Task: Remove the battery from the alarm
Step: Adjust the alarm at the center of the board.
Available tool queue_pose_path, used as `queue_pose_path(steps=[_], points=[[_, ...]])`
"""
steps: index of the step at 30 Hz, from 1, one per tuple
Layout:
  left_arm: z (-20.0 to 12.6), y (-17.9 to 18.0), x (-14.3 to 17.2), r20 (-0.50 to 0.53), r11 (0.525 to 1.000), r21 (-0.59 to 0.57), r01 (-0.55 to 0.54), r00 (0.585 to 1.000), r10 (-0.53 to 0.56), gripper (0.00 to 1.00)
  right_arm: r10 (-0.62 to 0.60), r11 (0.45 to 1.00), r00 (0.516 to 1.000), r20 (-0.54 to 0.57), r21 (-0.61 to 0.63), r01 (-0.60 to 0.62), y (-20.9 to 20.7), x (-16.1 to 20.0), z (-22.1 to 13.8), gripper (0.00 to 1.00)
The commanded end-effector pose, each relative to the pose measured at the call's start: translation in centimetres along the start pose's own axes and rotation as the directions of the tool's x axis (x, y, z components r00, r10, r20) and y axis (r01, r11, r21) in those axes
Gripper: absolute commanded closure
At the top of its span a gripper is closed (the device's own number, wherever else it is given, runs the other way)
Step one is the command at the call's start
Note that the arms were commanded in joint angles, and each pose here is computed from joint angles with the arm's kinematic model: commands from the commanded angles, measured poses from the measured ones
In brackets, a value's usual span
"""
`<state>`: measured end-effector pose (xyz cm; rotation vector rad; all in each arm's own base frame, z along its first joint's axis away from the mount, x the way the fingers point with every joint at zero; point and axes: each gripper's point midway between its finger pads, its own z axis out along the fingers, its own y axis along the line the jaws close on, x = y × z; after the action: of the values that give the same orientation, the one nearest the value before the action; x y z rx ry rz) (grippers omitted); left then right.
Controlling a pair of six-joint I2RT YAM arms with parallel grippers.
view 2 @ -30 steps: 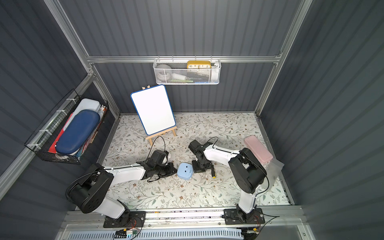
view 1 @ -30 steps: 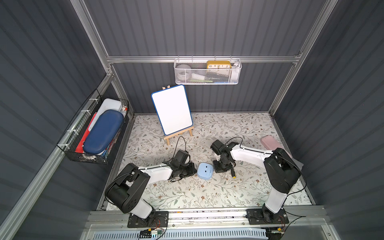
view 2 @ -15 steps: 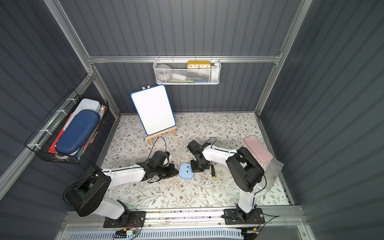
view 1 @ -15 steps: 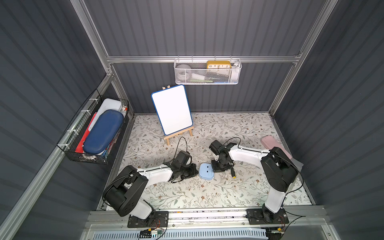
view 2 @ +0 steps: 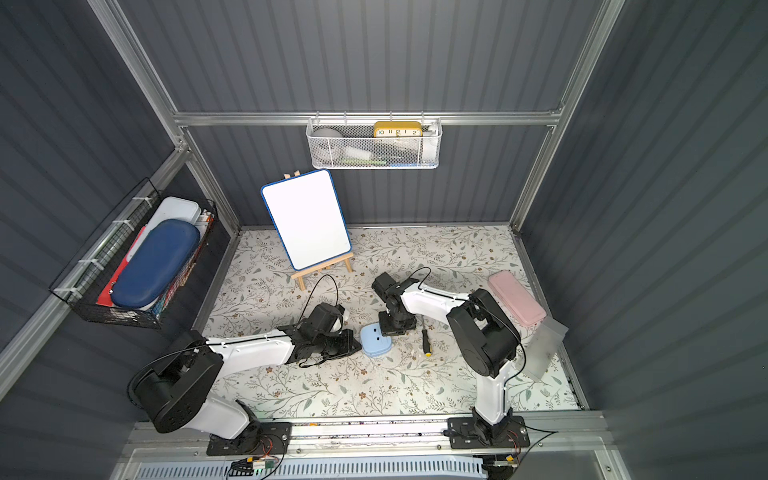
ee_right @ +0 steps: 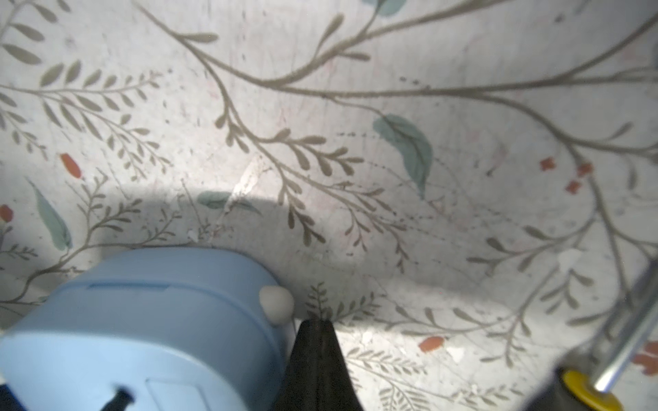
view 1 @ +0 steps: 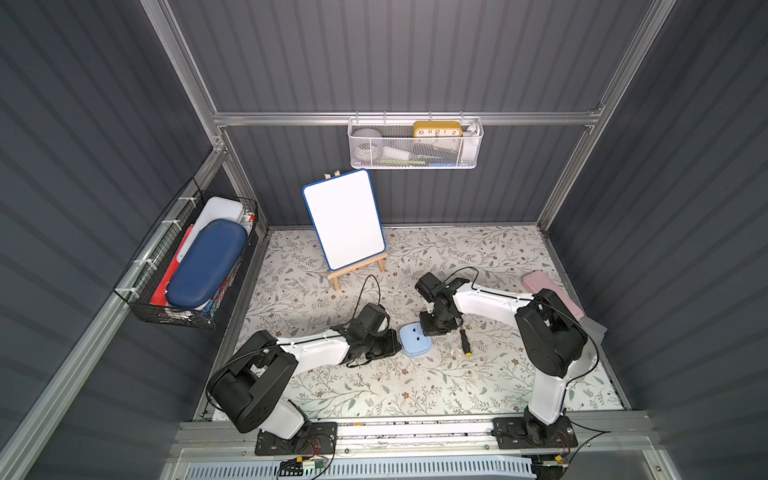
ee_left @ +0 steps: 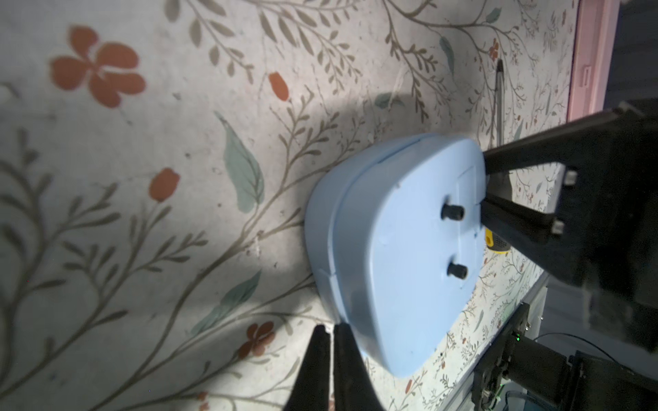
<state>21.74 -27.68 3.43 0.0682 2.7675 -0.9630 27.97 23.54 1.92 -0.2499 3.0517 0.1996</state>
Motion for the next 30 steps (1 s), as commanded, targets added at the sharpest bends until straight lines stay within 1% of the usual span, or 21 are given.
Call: queue_pose_path(steps=[1, 3, 4, 5, 6, 7, 8, 9, 10, 11, 12, 13, 16, 18, 21, 24, 25, 27, 30], points=[[-1.2, 1.0, -1.0, 0.054, 0.994, -0.102, 0.028, 0.998, -0.022, 0.77, -0.011, 0.995, 1.0, -0.014, 0.096, 0.012, -2.1, 1.0, -1.0, 1.0], [-1.6, 1.2, -1.5, 0.073, 0.991, -0.132, 0.032, 0.997, -0.023, 0.62, -0.02, 0.992, 1.0, 0.003, 0.126, 0.02, -3.1, 1.0, -1.9, 1.0], [-1.8, 1.1, -1.8, 0.081, 0.99, -0.139, 0.032, 0.997, -0.021, 0.53, -0.026, 0.992, 1.0, 0.014, 0.124, 0.024, -3.3, 1.0, -2.5, 0.96], [-2.0, 0.7, -2.1, 0.088, 0.99, -0.137, 0.031, 0.996, -0.019, 0.49, -0.027, 0.993, 0.999, 0.027, 0.112, 0.024, -3.4, 0.8, -3.1, 0.89], [-2.2, 0.2, -2.5, 0.095, 0.991, -0.13, 0.025, 0.995, -0.012, 0.45, -0.037, 0.996, 0.999, 0.038, 0.083, 0.034, -3.2, 0.7, -3.7, 0.84], [-2.3, -0.3, -3.0, 0.102, 0.992, -0.126, 0.019, 0.995, -0.006, 0.38, -0.05, 0.998, 0.998, 0.045, 0.029, 0.048, -2.7, 0.6, -4.1, 0.81], [-2.5, -0.8, -3.5, 0.11, 0.992, -0.122, 0.013, 0.994, 0.001, 0.35, -0.061, 0.996, 0.997, 0.047, -0.06, 0.064, -1.9, 0.5, -4.5, 0.78], [-2.7, -1.3, -4.0, 0.118, 0.993, -0.12, 0.009, 0.993, 0.005, 0.34, -0.062, 0.99, 0.997, 0.053, -0.125, 0.068, -1.6, 0.1, -4.8, 0.75], [-2.9, -1.8, -4.7, 0.135, 0.992, -0.123, 0.006, 0.991, 0.011, 0.34, -0.054, 0.971, 0.997, 0.056, -0.228, 0.065, -1.0, -0.3, -5.2, 0.73], [-3.0, -2.2, -5.2, 0.145, 0.993, -0.119, 0.001, 0.989, 0.017, 0.34, -0.041, 0.95, 0.997, 0.058, -0.306, 0.057, -0.7, -0.6, -5.4, 0.73], [-3.0, -2.6, -5.5, 0.146, 0.994, -0.113, -0.005, 0.989, 0.022, 0.34, -0.044, 0.917, 0.997, 0.06, -0.393, 0.064, -0.2, -1.0, -5.6, 0.72], [-2.8, -2.8, -5.6, 0.138, 0.994, -0.113, -0.007, 0.99, 0.022, 0.34, -0.043, 0.902, 0.998, 0.046, -0.427, 0.058, -0.1, -1.1, -5.7, 0.72], [-2.1, -2.4, -5.6, 0.12, 0.991, -0.132, -0.008, 0.993, 0.024, 0.35, -0.056, 0.883, 0.998, 0.015, -0.466, 0.057, 0.8, -1.0, -5.1, 0.74], [-1.7, -2.0, -5.2, 0.106, 0.991, -0.137, 0.0, 0.994, 0.015, 0.37, -0.059, 0.868, 0.998, 0.021, -0.493, 0.062, 1.5, -0.9, -5.1, 0.76], [-1.5, -1.5, -4.7, 0.092, 0.99, -0.142, 0.003, 0.996, 0.011, 0.4, -0.074, 0.862, 0.997, 0.015, -0.501, 0.072, 2.0, -0.3, -4.9, 0.76], [-1.3, -1.1, -4.1, 0.081, 0.99, -0.143, 0.008, 0.997, 0.004, 0.48, -0.092, 0.864, 0.996, 0.01, -0.497, 0.085, 2.3, 0.4, -4.7, 0.76], [-1.3, -1.1, -4.0, 0.077, 0.99, -0.141, 0.011, 0.997, 0.0, 0.49, -0.101, 0.865, 0.995, 0.007, -0.493, 0.091, 2.4, 0.6, -4.7, 0.76], [-1.2, -1.0, -3.7, 0.066, 0.99, -0.137, 0.015, 0.998, -0.006, 0.49, -0.112, 0.871, 0.994, 0.005, -0.481, 0.101, 2.4, 0.8, -4.7, 0.75], [-1.0, -0.9, -3.1, 0.043, 0.991, -0.133, 0.016, 0.999, -0.011, 0.49, -0.11, 0.895, 0.994, -0.002, -0.436, 0.098, 1.8, 1.0, -4.3, 0.75]])
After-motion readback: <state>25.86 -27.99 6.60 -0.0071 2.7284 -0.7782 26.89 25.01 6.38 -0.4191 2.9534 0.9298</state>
